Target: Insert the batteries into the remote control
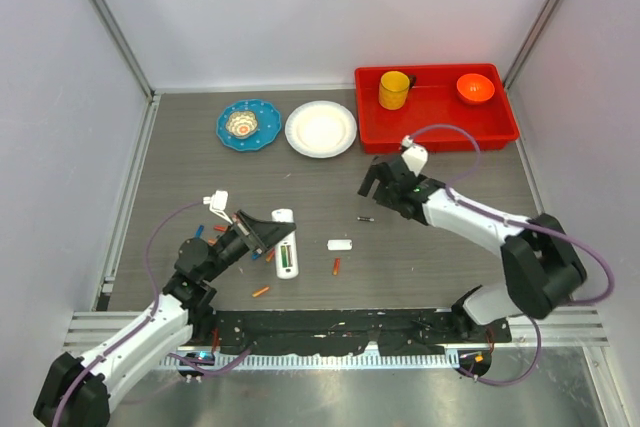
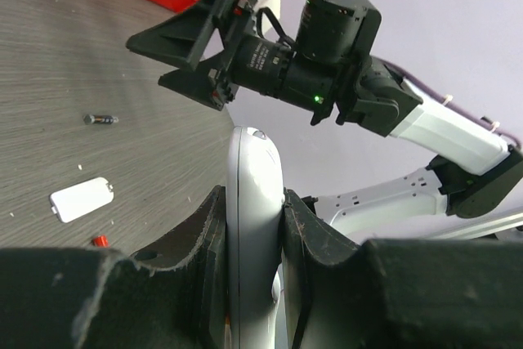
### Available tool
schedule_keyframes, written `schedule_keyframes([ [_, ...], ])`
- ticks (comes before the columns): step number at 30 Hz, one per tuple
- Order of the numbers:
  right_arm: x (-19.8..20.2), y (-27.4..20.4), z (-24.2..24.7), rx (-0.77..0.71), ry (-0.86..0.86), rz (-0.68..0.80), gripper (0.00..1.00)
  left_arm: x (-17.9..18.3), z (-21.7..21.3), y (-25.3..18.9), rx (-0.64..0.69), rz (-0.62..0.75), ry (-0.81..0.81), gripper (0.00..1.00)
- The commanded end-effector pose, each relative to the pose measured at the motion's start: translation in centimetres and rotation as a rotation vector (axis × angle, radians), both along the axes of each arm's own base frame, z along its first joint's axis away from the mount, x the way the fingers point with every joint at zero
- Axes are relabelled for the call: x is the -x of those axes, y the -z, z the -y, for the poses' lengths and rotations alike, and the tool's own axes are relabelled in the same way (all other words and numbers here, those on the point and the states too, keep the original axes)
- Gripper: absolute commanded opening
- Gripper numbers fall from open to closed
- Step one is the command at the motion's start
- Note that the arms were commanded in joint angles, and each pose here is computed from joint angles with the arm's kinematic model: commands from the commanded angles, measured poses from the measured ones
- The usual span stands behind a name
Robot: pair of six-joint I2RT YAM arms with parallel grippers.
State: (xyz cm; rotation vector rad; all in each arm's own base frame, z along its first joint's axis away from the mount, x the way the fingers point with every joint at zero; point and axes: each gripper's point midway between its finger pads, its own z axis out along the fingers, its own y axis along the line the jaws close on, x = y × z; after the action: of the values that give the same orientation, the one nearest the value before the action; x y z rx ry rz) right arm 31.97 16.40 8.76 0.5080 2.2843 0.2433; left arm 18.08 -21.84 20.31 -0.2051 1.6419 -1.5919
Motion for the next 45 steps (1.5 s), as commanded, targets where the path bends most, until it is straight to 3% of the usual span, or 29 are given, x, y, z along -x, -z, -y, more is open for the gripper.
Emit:
schedule_keyframes([
  [1,0.4,1.0,-1.9,0.081,-0.054,-0.077,0.94,0.0,0.0,-1.5,0.023,0.061,0.003,0.0],
  [6,1.4,3.1,-3.4,0.106,-0.056,-0.126,0.82,0.1,-0.1,-0.9,0.029,0.045,0.004,0.0],
  [27,2.6,6.5,-4.3,0.24,-0.108,-0.211,0.73,0.7,-0.3,-1.0,0.038,0.058,0.013,0.0],
  [45,3.9,7.9,-4.8,0.23,-0.169,-0.26,0.55,0.7,-0.3,-0.7,0.036,0.049,0.012,0.0],
])
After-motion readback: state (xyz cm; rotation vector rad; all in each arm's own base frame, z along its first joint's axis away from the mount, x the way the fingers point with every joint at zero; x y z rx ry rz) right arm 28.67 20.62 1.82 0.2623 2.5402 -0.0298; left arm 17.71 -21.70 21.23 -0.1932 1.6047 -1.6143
